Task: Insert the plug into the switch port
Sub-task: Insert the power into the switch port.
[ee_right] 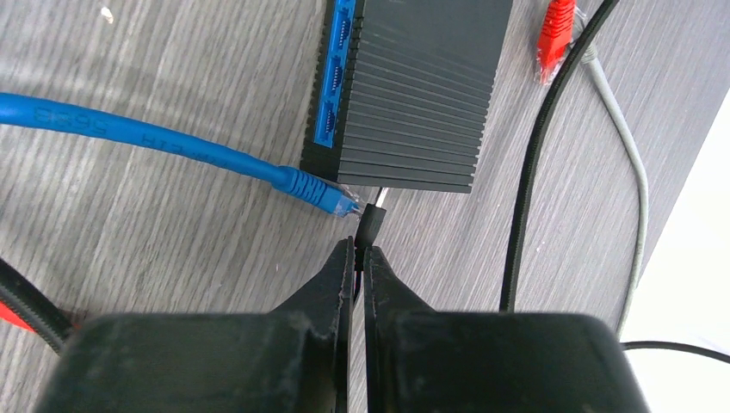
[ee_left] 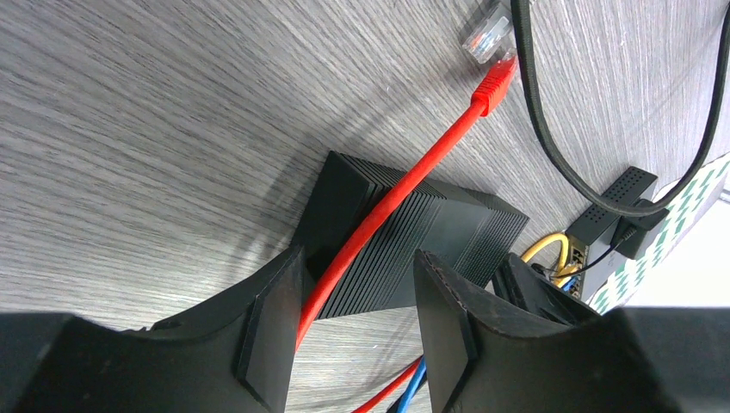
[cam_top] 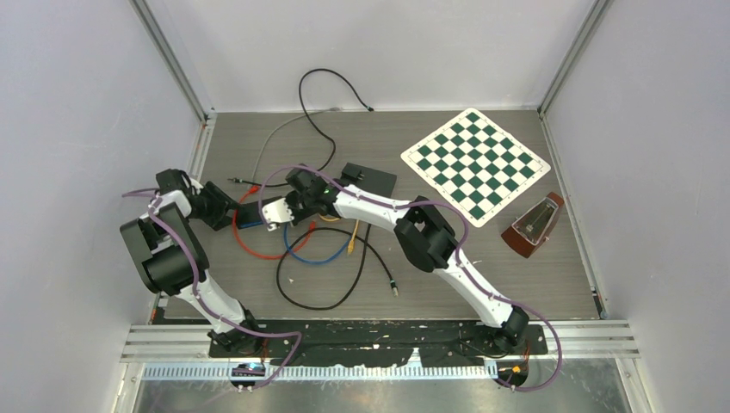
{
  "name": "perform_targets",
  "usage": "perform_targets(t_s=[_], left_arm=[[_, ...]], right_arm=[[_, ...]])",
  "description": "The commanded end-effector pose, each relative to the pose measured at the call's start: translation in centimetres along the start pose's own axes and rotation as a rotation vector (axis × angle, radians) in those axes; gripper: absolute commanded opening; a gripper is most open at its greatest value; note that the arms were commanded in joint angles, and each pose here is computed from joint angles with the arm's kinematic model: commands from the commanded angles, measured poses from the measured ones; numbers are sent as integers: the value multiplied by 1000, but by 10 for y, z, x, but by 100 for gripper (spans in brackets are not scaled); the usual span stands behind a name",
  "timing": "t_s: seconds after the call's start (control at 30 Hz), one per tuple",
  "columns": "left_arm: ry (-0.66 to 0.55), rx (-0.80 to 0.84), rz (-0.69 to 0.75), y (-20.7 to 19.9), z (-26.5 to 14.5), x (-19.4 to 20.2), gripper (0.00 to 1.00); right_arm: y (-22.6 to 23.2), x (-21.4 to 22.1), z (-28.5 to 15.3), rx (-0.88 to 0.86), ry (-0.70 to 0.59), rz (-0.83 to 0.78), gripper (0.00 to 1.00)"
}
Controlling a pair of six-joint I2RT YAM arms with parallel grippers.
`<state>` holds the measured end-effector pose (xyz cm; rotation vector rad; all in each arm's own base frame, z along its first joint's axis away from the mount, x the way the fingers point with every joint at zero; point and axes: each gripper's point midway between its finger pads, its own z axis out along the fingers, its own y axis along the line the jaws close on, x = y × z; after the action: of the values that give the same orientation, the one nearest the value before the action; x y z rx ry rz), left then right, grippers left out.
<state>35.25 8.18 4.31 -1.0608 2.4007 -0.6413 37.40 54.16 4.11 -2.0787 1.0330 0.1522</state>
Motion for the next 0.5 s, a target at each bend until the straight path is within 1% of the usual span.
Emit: perform_targets(t_s=[0.0,0.23,0.47], left_arm=[[-6,65,28,-15,-4,-7,51],[-3,79,40,-19,-4,-11,52],[39,154,45,-31,3,-8,52]], right_arm=[[-9,-29,-20,-1,-78,-38,5],[-16,-27,-22,26,-69,-55,5],[-21,-27,-18,41,-64,-84,5]])
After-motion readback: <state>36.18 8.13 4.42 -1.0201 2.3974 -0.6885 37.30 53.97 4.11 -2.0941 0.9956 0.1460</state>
